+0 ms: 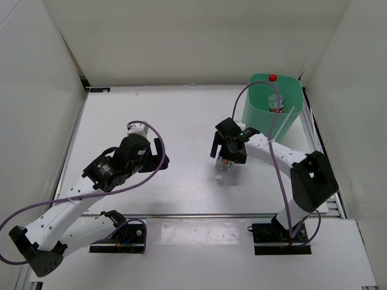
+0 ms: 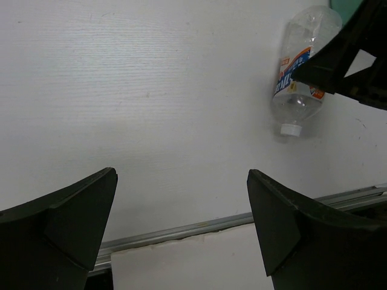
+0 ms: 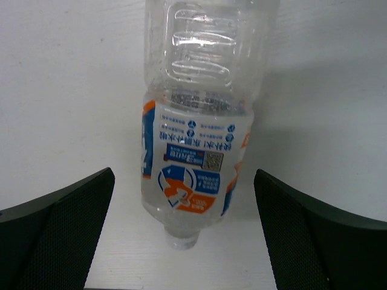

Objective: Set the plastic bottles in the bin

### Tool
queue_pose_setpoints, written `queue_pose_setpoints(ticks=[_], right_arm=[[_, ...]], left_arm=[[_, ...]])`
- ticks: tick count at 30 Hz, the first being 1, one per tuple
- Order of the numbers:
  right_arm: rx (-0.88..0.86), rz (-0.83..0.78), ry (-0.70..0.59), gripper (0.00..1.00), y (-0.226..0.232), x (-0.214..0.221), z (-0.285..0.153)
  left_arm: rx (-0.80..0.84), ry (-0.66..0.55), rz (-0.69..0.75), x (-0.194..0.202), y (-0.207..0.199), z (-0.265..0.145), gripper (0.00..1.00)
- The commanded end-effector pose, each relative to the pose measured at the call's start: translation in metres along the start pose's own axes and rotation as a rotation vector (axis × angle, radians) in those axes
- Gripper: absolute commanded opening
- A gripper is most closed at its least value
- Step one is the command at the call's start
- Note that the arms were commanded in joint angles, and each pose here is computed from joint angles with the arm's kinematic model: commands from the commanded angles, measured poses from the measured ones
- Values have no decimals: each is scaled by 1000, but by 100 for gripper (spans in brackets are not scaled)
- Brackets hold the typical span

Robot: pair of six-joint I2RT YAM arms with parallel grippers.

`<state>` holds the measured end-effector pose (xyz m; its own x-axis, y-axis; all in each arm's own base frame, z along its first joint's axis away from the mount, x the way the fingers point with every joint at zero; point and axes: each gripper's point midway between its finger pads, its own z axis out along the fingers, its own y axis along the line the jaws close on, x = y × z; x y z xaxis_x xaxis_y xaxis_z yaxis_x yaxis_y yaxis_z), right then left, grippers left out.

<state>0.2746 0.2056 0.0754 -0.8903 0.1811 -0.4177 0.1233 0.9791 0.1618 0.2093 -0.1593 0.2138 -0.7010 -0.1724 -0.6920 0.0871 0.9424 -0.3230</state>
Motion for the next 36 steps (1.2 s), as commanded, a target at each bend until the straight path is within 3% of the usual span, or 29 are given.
queue_pose_setpoints(ticks=[1,9,12,13,17,21,22,23,28,32,36], right_arm=[[29,3,-12,100,8,-8,13],[68,-22,42,83,11,11,27],[80,-46,63,68,11,19,22],[71,-53,56,58,12,16,15],[24,-113,38,36,18,22,-18],[-71,-108,6,24,29,10,-97],[-165,-84,-142,24,39,-22,-146],[-166,-84,-143,24,39,-23,-146],[-261,53,-502,23,25,-141,-259],[-199,225,-611,20,-29,-219,-277],[-182,303,-625,24,-62,-266,-259]], left_arm=[[-23,-31,-27,-3,12,-18,100],[-69,-55,-64,0,30,-32,100],[-68,-70,-90,1,32,-35,100],[-68,-70,-90,1,32,-35,100],[-82,-81,-99,1,36,-34,100],[-76,-89,-102,1,36,-34,100],[-81,-83,-100,4,38,-32,100],[-81,-82,-100,4,38,-32,100],[-64,-89,-94,3,33,-25,100],[-42,-80,-87,2,25,-20,100],[-37,-72,-77,-1,20,-15,100]])
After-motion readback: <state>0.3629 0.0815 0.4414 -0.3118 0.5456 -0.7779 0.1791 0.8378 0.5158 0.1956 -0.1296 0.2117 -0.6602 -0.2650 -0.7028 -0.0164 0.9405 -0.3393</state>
